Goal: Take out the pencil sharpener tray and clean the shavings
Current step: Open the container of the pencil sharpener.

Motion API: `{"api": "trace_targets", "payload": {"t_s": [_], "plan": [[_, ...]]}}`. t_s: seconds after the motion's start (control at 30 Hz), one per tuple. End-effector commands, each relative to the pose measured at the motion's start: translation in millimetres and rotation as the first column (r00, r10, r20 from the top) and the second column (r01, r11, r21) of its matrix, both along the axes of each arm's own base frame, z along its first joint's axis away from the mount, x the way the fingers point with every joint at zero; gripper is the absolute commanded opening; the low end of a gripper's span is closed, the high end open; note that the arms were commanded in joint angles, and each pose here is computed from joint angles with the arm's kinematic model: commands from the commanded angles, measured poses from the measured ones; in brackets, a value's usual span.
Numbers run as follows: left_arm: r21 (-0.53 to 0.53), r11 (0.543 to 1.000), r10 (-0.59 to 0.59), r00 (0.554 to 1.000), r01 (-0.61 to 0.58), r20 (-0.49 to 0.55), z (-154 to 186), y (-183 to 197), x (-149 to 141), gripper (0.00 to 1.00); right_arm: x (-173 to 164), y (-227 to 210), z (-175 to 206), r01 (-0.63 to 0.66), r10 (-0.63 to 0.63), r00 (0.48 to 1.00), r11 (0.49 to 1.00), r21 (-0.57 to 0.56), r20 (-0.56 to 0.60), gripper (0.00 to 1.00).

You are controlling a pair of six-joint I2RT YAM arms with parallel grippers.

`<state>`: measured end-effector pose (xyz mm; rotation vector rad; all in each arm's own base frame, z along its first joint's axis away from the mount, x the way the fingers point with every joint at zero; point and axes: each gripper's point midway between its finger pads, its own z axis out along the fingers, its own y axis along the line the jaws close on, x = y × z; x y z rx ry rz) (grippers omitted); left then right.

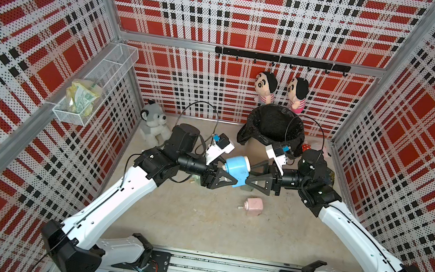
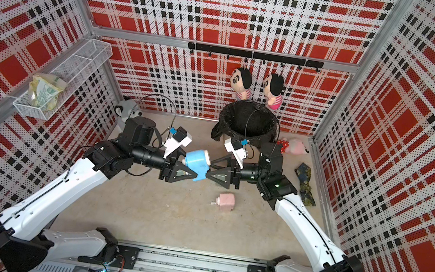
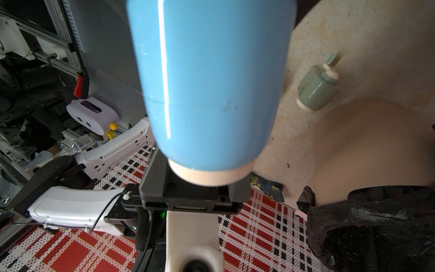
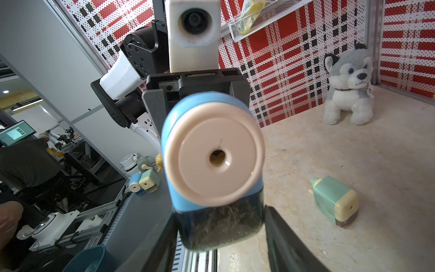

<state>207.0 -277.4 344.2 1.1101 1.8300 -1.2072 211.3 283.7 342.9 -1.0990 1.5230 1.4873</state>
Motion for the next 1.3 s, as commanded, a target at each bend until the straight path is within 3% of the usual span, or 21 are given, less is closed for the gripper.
{"api": "trace_targets", "payload": {"t_s": [0.0, 0.07, 0.17, 0.33, 0.87, 1.27], "plan": [[-0.041, 0.999, -0.014, 0.998, 0.017, 0.058, 13.7, -0.5, 0.6, 0.56, -13.8, -0.8, 8.5, -0.050, 0.049, 0.999, 0.998, 0.025, 0.020, 0.57], [-0.043, 0.999, -0.016, 0.998, 0.018, 0.055, 13.3, -0.4, 0.5, 0.56, -15.0, -0.9, 9.4, -0.061, 0.060, 0.998, 0.998, 0.030, 0.021, 0.57], [-0.044, 0.999, -0.021, 0.998, 0.024, 0.054, 12.4, -0.5, -0.1, 0.56, -16.4, 0.0, 10.6, -0.083, 0.083, 0.997, 0.996, 0.044, 0.011, 0.69], [-0.049, 0.998, -0.029, 0.998, 0.031, 0.054, 12.0, -0.6, -1.7, 0.55, -20.4, 0.0, 12.5, -0.117, 0.117, 0.993, 0.991, 0.065, 0.004, 0.71], [-0.054, 0.998, -0.034, 0.998, 0.037, 0.051, 11.9, -0.6, -1.3, 0.54, -23.3, 3.9, 16.4, -0.158, 0.158, 0.987, 0.983, 0.098, 0.011, 0.67], [-0.051, 0.998, -0.027, 0.998, 0.030, 0.049, 10.5, -0.2, 0.1, 0.54, -25.3, 7.6, 10.0, -0.164, 0.165, 0.986, 0.983, 0.088, -0.005, 0.56]]}}
